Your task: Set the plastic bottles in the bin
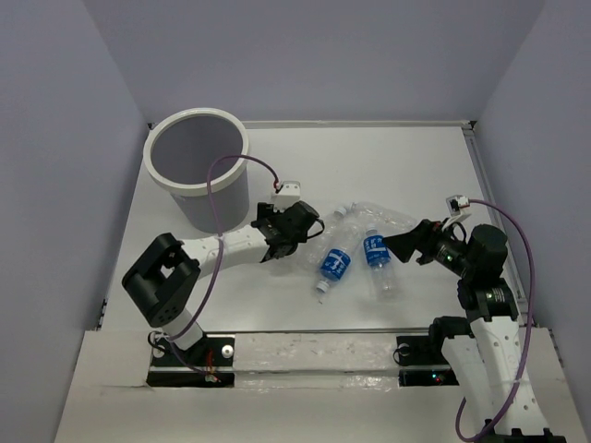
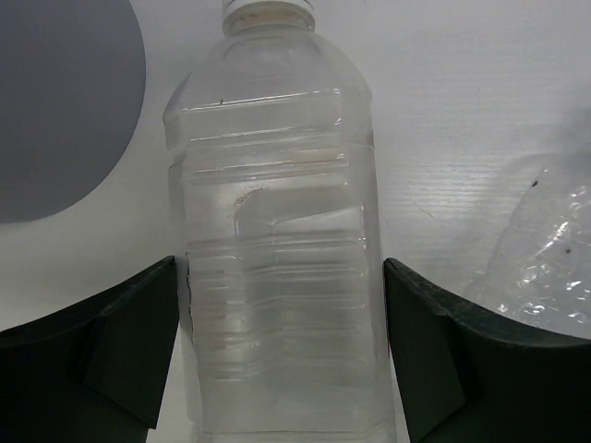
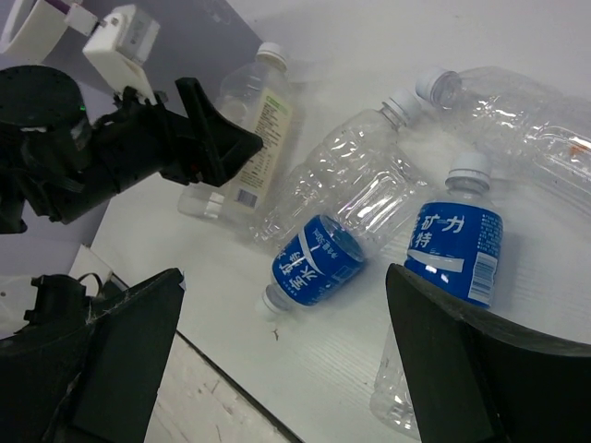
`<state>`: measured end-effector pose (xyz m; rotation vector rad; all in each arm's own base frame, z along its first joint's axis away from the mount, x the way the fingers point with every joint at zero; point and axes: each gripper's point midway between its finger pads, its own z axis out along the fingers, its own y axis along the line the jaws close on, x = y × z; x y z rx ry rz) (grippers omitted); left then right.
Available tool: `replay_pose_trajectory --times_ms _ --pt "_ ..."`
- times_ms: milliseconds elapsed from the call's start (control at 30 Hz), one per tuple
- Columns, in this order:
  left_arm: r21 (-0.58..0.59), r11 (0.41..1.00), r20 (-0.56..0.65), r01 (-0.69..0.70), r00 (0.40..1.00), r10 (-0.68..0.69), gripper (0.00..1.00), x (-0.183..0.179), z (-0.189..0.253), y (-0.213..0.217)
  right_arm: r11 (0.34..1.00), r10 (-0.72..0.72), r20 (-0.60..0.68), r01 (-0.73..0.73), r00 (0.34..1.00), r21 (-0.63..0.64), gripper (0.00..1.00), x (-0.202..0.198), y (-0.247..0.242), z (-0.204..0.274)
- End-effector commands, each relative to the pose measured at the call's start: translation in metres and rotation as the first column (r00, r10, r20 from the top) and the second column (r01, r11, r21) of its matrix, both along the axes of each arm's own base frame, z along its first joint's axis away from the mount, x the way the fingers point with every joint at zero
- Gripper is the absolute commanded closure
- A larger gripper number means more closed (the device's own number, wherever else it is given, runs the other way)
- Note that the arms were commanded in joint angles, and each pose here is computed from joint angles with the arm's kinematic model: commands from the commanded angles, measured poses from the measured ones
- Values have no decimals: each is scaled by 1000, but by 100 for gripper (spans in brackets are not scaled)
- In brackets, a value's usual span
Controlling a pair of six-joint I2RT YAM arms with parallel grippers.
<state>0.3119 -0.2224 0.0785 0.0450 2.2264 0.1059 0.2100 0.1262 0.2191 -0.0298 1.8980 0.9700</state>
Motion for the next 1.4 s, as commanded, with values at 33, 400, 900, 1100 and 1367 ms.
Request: replay_pose_trajectory --times_ms 33,400,900,1100,1367 --pt "-174 983 201 60 979 -24 44 0 92 -12 1000 18 56 -19 998 11 5 1 3 12" --pt "-388 888 616 247 787 50 49 -33 324 20 1000 1 74 -2 997 11 5 4 1 13" --pt "-205 966 820 -156 512 256 49 71 421 155 1000 -25 97 24 995 10 5 1 -2 11" --pt "-198 943 824 -267 476 308 49 110 392 202 1000 -27 97 26 995 10 5 -1 -2 8" --pt "-204 928 789 -311 510 344 46 103 320 211 1000 -29 113 28 993 13 5 -1 -2 10"
